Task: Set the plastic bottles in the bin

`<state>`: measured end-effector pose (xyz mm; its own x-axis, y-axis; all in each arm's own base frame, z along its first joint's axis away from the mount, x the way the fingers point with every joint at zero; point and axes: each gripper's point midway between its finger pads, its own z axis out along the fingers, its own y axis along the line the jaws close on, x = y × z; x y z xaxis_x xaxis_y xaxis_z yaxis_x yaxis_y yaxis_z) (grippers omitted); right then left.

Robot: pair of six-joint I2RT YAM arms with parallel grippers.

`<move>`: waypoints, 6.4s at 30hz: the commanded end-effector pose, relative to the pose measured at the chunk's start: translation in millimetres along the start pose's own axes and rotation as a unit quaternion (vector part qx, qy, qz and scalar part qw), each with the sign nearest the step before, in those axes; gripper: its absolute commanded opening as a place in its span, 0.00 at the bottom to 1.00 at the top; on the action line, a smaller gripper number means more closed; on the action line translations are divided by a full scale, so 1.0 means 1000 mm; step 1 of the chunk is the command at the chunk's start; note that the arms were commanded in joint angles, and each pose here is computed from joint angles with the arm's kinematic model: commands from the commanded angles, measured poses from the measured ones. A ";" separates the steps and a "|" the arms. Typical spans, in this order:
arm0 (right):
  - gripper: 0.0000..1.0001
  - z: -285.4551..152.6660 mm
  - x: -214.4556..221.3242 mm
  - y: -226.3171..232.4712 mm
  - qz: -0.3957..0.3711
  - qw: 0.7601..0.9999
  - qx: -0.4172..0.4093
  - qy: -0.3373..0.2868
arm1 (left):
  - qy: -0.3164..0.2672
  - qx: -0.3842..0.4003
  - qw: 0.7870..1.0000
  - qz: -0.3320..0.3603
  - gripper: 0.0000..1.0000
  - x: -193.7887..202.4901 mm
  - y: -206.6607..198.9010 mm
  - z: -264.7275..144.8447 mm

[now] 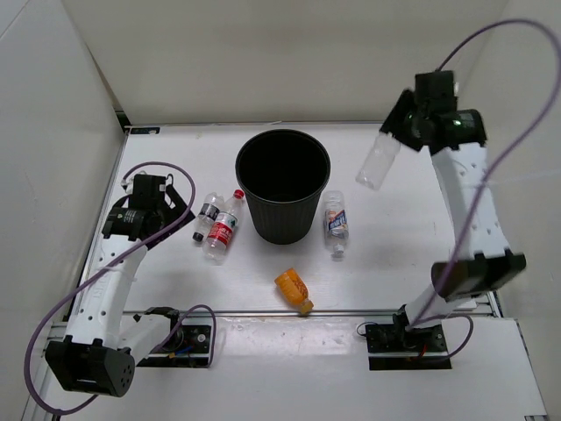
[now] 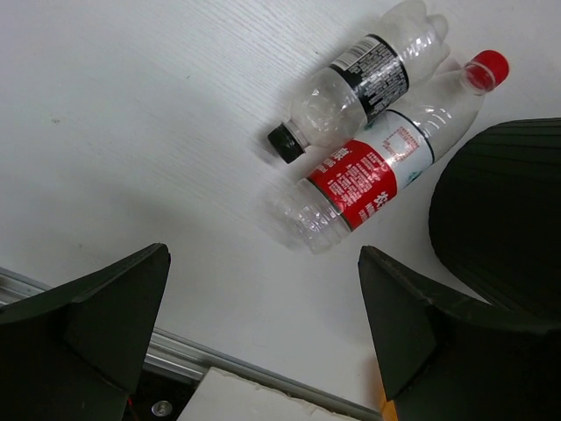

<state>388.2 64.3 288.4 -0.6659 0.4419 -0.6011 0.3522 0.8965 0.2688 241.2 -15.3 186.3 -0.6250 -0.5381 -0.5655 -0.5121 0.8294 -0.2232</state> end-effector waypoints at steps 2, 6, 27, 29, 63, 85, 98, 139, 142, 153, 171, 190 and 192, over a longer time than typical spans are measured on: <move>0.41 -0.132 -0.059 0.087 -0.031 0.966 -0.196 -0.168 | -0.004 0.006 1.000 -0.004 1.00 0.002 -0.004 0.012; 0.42 -0.142 -0.054 0.155 -0.099 0.940 -0.265 -0.188 | -0.013 0.007 1.000 -0.015 1.00 -0.001 -0.006 0.016; 1.00 -0.018 0.012 0.032 0.027 0.995 -0.084 -0.038 | 0.010 0.021 1.000 0.003 1.00 0.000 -0.019 0.028; 1.00 0.021 0.055 0.006 0.036 0.997 -0.063 0.038 | 0.022 0.020 1.000 0.005 1.00 0.006 -0.019 0.031; 0.42 0.060 0.123 0.004 0.031 0.981 -0.015 0.191 | 0.076 0.017 0.997 -0.007 1.00 -0.001 -0.048 0.056; 1.00 -0.130 0.049 0.203 -0.205 0.931 -0.301 -0.033 | 0.047 0.077 0.993 0.074 1.00 -0.001 -0.087 0.087; 1.00 -0.161 0.079 0.171 -0.233 0.916 -0.327 -0.013 | 0.061 0.054 0.979 0.187 1.00 -0.007 -0.096 0.142; 1.00 -0.139 0.091 0.152 -0.237 0.923 -0.303 0.017 | -0.032 0.069 0.995 0.059 1.00 -0.101 -0.119 0.110; 1.00 -0.138 0.089 0.148 -0.234 0.925 -0.299 0.015 | 0.000 0.056 0.997 0.057 1.00 -0.090 -0.118 0.138; 1.00 -0.128 0.090 0.134 -0.233 0.931 -0.280 0.025 | 0.137 0.038 0.989 0.046 0.94 -0.010 -0.097 0.211; 1.00 -0.104 0.102 0.135 -0.207 0.939 -0.266 0.064 | -0.096 0.204 0.974 -0.008 0.46 -0.157 -0.170 -0.017; 1.00 -0.078 0.057 0.081 -0.086 0.974 -0.209 0.013 | -0.156 0.378 0.897 0.167 1.00 -0.106 -0.304 -0.131; 1.00 -0.077 0.054 0.074 -0.077 0.975 -0.208 0.010 | -0.196 0.339 0.911 0.127 1.00 -0.127 -0.272 -0.139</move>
<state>327.1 162.8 316.8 -0.7500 0.2586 -0.6088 -0.0361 0.9030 0.4281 401.3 -260.4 343.4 -0.5784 -0.1957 -0.7920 0.2867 0.8601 -0.4219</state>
